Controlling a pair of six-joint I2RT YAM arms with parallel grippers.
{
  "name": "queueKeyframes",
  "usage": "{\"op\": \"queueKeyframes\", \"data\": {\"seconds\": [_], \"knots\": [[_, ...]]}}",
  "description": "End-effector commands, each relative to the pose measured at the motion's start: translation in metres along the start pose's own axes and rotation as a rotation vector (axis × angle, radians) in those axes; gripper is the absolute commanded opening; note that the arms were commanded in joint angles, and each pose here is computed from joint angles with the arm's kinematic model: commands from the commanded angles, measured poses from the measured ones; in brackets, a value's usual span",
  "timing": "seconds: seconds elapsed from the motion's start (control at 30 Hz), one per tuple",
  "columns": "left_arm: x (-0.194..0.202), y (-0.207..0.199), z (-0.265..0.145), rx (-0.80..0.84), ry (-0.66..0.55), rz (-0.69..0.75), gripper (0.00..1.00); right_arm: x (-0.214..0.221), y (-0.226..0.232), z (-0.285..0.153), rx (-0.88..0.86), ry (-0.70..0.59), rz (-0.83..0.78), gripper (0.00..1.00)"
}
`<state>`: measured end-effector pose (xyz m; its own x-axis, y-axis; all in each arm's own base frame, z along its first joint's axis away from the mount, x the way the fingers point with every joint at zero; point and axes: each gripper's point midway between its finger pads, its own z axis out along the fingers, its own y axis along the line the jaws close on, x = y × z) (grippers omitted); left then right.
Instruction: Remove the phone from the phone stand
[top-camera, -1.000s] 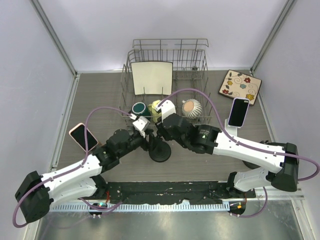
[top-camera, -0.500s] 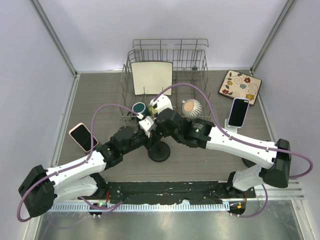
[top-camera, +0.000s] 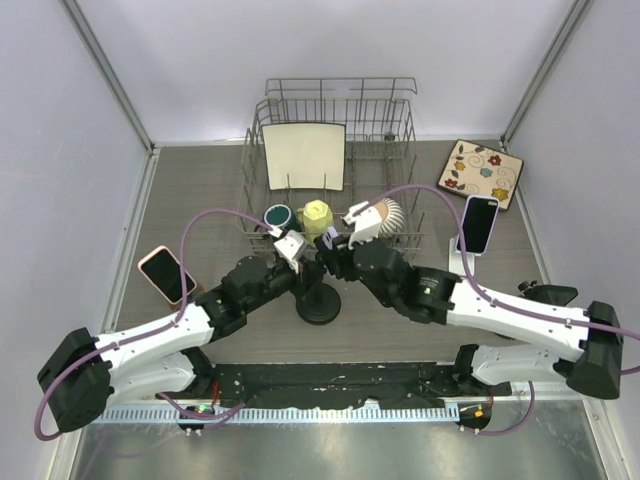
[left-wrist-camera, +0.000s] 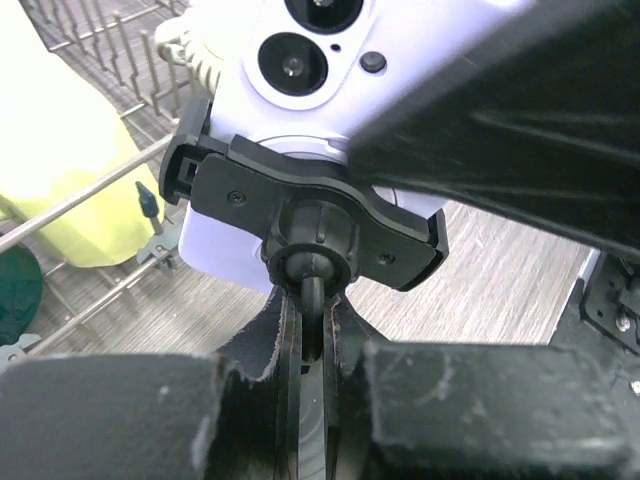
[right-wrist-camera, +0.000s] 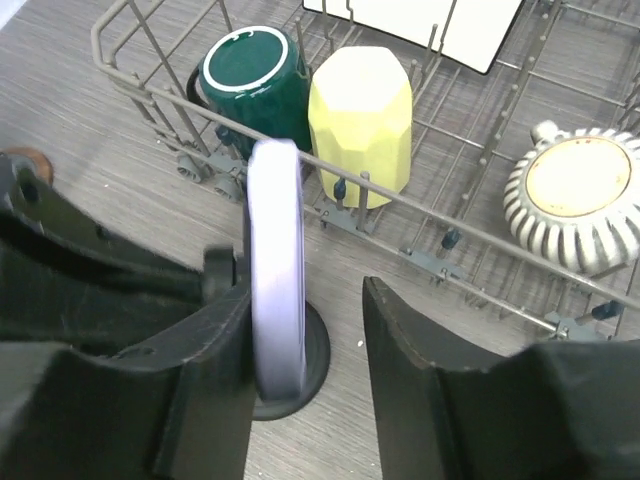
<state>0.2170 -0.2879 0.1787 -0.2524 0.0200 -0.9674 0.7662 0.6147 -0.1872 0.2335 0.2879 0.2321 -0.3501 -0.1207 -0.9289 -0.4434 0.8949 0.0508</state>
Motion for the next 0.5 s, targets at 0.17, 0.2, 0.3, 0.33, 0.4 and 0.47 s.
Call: {"op": "queueKeyframes", "data": {"seconds": [0.17, 0.2, 0.3, 0.33, 0.4, 0.47], "knots": [[-0.032, 0.002, 0.000, -0.046, -0.133, -0.128, 0.00, 0.003, -0.001, -0.005, -0.071, -0.179, 0.133, 0.57], [-0.033, 0.002, 0.000, -0.043, -0.136, -0.131, 0.00, 0.005, -0.001, -0.004, -0.068, -0.180, 0.135, 0.58], [-0.032, 0.001, 0.000, -0.038, -0.135, -0.143, 0.00, 0.003, -0.003, -0.003, -0.065, -0.229, 0.177, 0.57], [-0.032, 0.000, 0.000, -0.033, -0.134, -0.149, 0.00, 0.001, -0.004, -0.003, -0.065, -0.247, 0.190, 0.57], [-0.030, -0.002, 0.000, -0.027, -0.131, -0.155, 0.00, -0.006, -0.004, -0.002, -0.065, -0.293, 0.224, 0.57], [-0.031, -0.003, 0.000, -0.023, -0.132, -0.162, 0.00, -0.011, -0.006, -0.001, -0.052, -0.324, 0.238, 0.57]]}}
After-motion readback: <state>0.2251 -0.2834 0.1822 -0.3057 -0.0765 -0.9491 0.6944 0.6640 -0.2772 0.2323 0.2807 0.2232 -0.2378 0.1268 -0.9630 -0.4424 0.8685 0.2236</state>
